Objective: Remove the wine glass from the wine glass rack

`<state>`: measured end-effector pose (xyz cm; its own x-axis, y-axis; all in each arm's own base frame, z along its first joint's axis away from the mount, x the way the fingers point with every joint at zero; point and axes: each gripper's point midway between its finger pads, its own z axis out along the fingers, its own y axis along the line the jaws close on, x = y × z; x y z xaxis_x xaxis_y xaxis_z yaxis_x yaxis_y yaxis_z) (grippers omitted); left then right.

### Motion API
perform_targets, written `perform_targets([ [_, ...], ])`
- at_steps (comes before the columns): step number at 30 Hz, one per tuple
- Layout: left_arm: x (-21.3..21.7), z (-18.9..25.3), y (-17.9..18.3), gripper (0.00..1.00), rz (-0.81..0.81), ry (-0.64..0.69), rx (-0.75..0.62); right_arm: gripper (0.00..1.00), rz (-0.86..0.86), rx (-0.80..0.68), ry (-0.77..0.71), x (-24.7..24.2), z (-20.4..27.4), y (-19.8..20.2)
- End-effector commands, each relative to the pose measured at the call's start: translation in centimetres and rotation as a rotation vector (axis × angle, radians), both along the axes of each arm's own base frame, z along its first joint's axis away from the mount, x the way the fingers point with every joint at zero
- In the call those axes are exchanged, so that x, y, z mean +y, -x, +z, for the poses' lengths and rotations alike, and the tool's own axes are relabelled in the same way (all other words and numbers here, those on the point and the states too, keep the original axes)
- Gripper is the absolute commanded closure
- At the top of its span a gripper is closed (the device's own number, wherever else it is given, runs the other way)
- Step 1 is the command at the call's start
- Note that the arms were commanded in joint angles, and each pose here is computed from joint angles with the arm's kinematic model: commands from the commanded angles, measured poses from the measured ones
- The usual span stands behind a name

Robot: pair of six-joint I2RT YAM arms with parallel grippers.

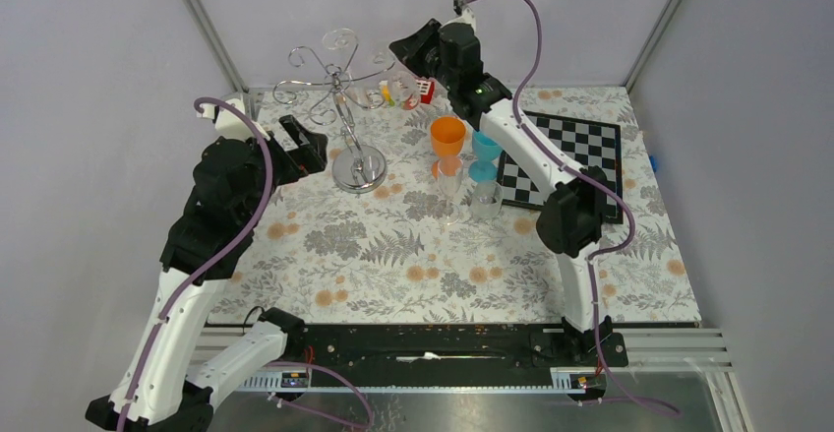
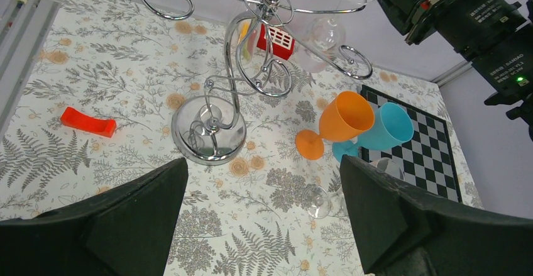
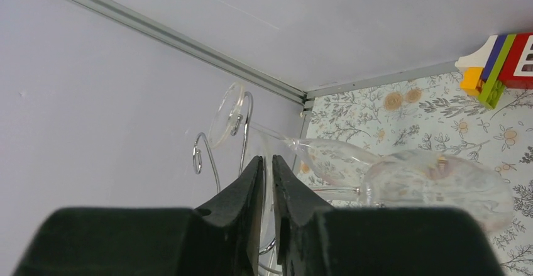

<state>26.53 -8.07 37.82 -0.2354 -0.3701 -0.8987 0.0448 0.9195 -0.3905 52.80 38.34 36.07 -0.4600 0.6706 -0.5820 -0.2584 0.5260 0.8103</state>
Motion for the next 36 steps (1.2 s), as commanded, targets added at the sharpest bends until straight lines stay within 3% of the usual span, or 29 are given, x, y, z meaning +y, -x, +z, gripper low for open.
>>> perform_targets([
  [1, -0.1, 0.7, -0.3, 0.01, -0.009, 0.005, -0.033, 1.0, -0.003, -0.169, -0.072, -1.9, 8.3, 2.1],
  [20, -0.4, 1.0, -0.3, 0.01, -0.021, 0.024, -0.046, 1.0, 0.093, -0.116, -0.22, -2.0, 10.4, 5.7],
  [36, -0.1, 1.2, 0.2, 0.01, -0.018, 0.024, -0.056, 1.0, 0.227, -0.097, -0.367, 1.3, 9.9, 5.1],
])
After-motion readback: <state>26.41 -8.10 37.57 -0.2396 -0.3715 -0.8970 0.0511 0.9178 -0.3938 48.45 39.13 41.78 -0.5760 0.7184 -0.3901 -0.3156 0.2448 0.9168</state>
